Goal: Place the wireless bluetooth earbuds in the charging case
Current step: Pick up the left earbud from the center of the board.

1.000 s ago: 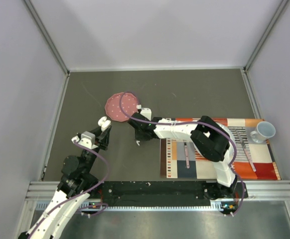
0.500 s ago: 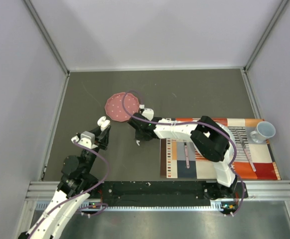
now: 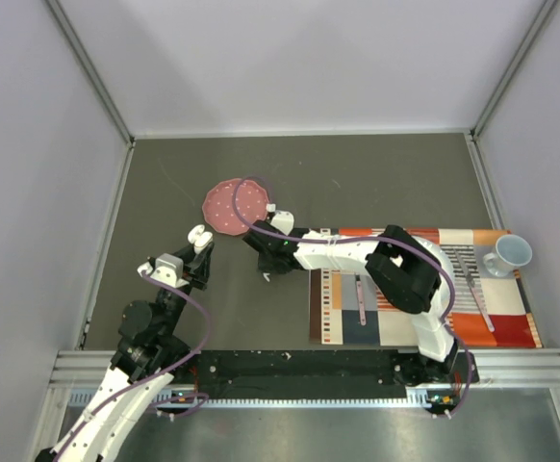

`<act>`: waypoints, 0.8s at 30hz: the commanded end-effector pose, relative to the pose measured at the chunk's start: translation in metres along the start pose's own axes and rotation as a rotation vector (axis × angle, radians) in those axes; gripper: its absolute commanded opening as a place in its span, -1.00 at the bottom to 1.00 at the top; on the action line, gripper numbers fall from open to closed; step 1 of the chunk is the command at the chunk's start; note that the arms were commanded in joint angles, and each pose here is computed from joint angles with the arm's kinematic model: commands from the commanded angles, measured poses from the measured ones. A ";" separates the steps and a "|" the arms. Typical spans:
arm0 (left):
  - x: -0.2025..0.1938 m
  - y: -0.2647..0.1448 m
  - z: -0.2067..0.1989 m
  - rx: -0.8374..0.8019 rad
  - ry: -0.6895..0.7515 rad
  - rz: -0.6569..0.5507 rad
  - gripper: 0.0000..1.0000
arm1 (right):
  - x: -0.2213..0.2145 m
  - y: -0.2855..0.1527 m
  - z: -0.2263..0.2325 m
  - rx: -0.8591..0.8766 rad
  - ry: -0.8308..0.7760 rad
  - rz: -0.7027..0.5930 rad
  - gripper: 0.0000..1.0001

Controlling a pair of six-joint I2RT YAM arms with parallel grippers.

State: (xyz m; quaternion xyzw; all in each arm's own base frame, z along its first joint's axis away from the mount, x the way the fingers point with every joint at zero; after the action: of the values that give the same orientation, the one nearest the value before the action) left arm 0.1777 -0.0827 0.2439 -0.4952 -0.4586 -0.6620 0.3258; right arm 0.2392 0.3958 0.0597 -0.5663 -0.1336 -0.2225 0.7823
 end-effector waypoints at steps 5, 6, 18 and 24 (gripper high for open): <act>0.046 -0.017 0.010 0.041 -0.046 -0.209 -1.00 | -0.021 0.001 -0.007 -0.031 -0.044 0.055 -0.35; 0.045 -0.017 0.010 0.042 -0.046 -0.208 -1.00 | -0.022 0.001 -0.007 -0.032 -0.045 0.056 -0.35; 0.044 -0.017 0.010 0.040 -0.047 -0.206 -1.00 | -0.025 -0.002 -0.011 -0.050 -0.061 0.045 -0.35; 0.045 -0.017 0.010 0.042 -0.048 -0.206 -1.00 | -0.024 -0.003 -0.014 -0.070 -0.072 0.031 -0.35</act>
State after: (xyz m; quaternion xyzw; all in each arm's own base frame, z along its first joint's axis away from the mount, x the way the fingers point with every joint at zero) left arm 0.1777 -0.0827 0.2439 -0.4955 -0.4589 -0.6617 0.3257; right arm 0.2346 0.3978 0.0594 -0.5686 -0.1421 -0.2229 0.7790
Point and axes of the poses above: each gripper's point midway between its finger pads, its own y axis out along the fingers, its own z axis along the line the jaws close on, x = y × z, the point moved 4 cm from there along -y, back along the fingers, and after that the axes turned 5 degrees about y, right-handed, at the moved point
